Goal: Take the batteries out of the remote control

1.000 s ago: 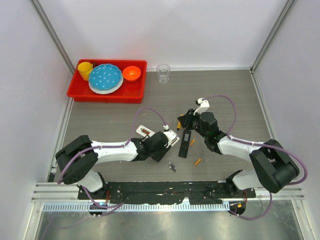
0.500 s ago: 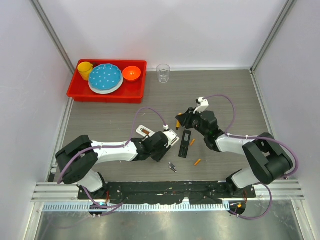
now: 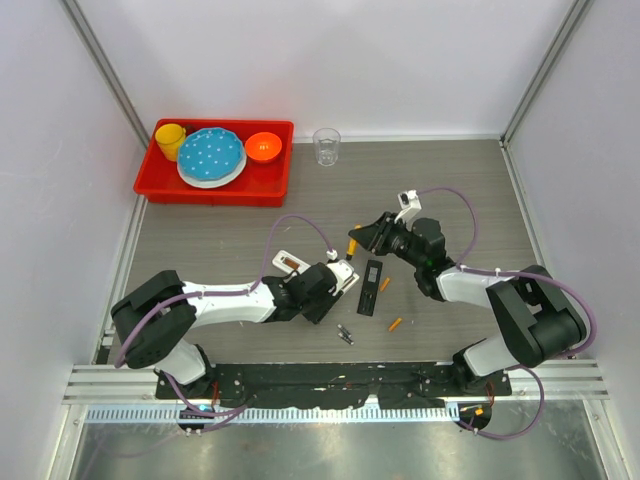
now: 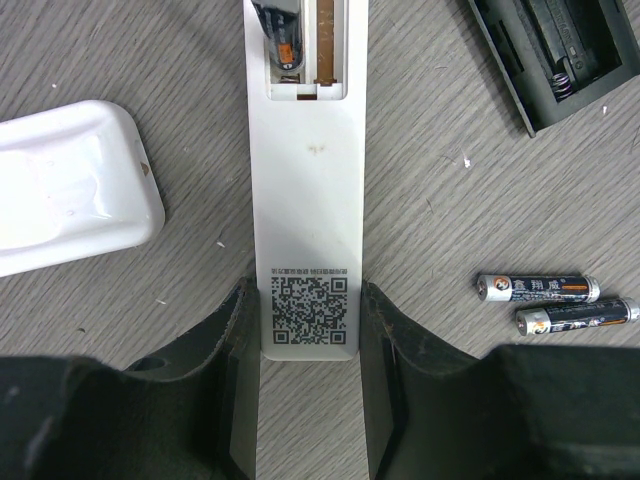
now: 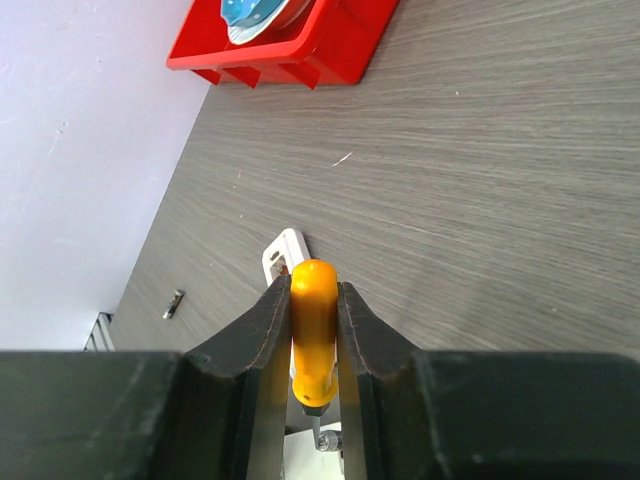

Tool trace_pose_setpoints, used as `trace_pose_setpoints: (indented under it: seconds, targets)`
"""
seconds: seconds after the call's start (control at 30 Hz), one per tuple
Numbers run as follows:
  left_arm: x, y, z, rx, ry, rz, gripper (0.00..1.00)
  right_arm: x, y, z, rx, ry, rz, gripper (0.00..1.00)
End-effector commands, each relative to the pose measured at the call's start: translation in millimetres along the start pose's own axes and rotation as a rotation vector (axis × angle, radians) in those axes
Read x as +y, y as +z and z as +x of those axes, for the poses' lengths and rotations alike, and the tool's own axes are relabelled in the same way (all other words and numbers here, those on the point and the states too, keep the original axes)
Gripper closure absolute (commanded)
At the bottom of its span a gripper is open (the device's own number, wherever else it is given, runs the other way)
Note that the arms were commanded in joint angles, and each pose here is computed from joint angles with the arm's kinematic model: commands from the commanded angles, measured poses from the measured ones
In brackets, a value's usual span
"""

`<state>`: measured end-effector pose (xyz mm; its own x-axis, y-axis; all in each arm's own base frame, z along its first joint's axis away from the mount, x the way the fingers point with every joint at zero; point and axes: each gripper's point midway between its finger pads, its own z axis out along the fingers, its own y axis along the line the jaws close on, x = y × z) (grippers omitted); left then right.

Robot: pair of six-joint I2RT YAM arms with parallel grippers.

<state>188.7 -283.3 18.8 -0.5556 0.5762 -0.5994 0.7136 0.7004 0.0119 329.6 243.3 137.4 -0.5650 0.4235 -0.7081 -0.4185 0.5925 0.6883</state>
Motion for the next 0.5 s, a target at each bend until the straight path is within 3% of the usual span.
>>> trace_pose_setpoints:
  seconds: [0.0, 0.47]
  targets:
    - [3.6, 7.5, 1.4, 0.012, -0.004, -0.019, 1.0, 14.5, -2.8, -1.8, 0.018, 0.003, -0.055, 0.99]
    - [3.4, 9.1, 1.7, 0.016, -0.004, -0.02, 1.0, 21.5, -4.0, 8.2, 0.084, -0.091, -0.018, 0.99]
